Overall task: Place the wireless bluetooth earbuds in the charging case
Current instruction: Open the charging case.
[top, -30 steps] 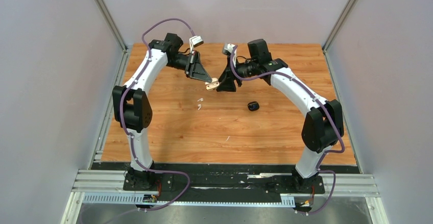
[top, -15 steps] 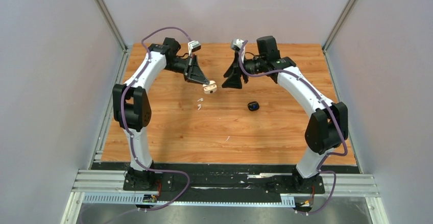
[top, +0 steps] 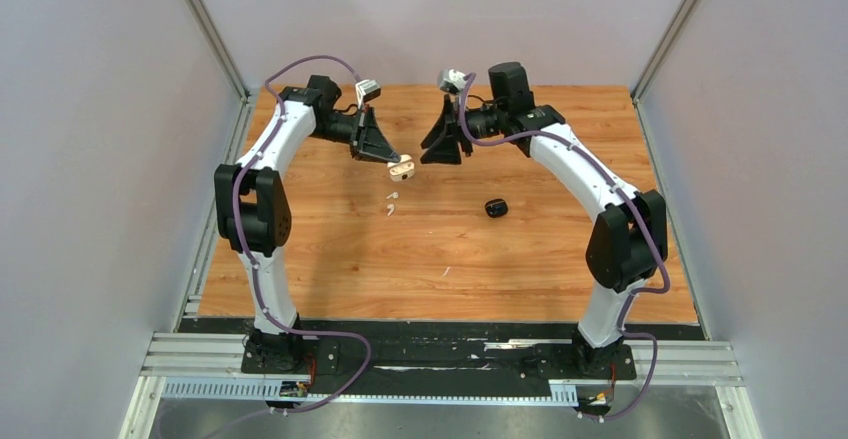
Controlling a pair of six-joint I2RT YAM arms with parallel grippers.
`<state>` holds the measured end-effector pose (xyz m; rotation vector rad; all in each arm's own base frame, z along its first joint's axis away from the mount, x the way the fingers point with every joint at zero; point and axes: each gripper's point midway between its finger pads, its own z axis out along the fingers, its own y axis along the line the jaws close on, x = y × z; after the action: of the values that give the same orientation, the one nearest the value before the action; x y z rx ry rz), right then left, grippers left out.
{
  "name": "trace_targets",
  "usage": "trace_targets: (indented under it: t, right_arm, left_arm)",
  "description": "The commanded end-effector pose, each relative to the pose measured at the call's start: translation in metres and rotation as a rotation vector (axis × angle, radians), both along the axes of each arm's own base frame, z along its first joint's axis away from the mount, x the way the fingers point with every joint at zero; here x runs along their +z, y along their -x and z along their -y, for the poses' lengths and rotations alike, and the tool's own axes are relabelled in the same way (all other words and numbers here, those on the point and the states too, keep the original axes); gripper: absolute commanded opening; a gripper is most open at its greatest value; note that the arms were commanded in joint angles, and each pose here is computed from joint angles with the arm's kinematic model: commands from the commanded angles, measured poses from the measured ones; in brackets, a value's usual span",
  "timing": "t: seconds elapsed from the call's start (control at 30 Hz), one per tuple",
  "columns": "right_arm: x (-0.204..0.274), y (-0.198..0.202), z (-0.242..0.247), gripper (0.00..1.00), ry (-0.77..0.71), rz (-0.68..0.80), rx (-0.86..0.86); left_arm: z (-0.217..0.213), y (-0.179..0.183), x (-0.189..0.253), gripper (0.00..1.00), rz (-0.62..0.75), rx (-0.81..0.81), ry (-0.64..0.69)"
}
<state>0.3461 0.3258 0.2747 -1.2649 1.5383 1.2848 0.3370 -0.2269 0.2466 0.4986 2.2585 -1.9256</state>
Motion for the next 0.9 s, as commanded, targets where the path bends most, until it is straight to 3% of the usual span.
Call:
trace_targets:
  t: [0.0,0.17,0.63,0.8,0.87]
  right_arm:
    - [0.027,0.013,-0.027,0.46,-0.063,0.23,0.108]
    - [0.02,0.021,-0.039,0.46,-0.048,0.314,0.131]
    - [0.001,0.009,-0.041,0.41,-0.004,0.347,0.088]
    - [-0.007,0.008,-0.042,0.32,0.002,0.343,0.095]
    - [-0.008,0.008,-0.042,0.23,0.003,0.339,0.096]
  left_arm:
    - [0.0,0.013,0.029,0.0,0.032,-0.016,0.065]
    - [0.0,0.015,0.034,0.0,0.024,-0.021,0.084]
    - [0.0,0.023,0.04,0.0,-0.005,-0.028,0.118]
    - [0.0,0.025,0.044,0.0,-0.011,-0.033,0.134]
    - [0.0,0.026,0.044,0.0,-0.011,-0.034,0.135]
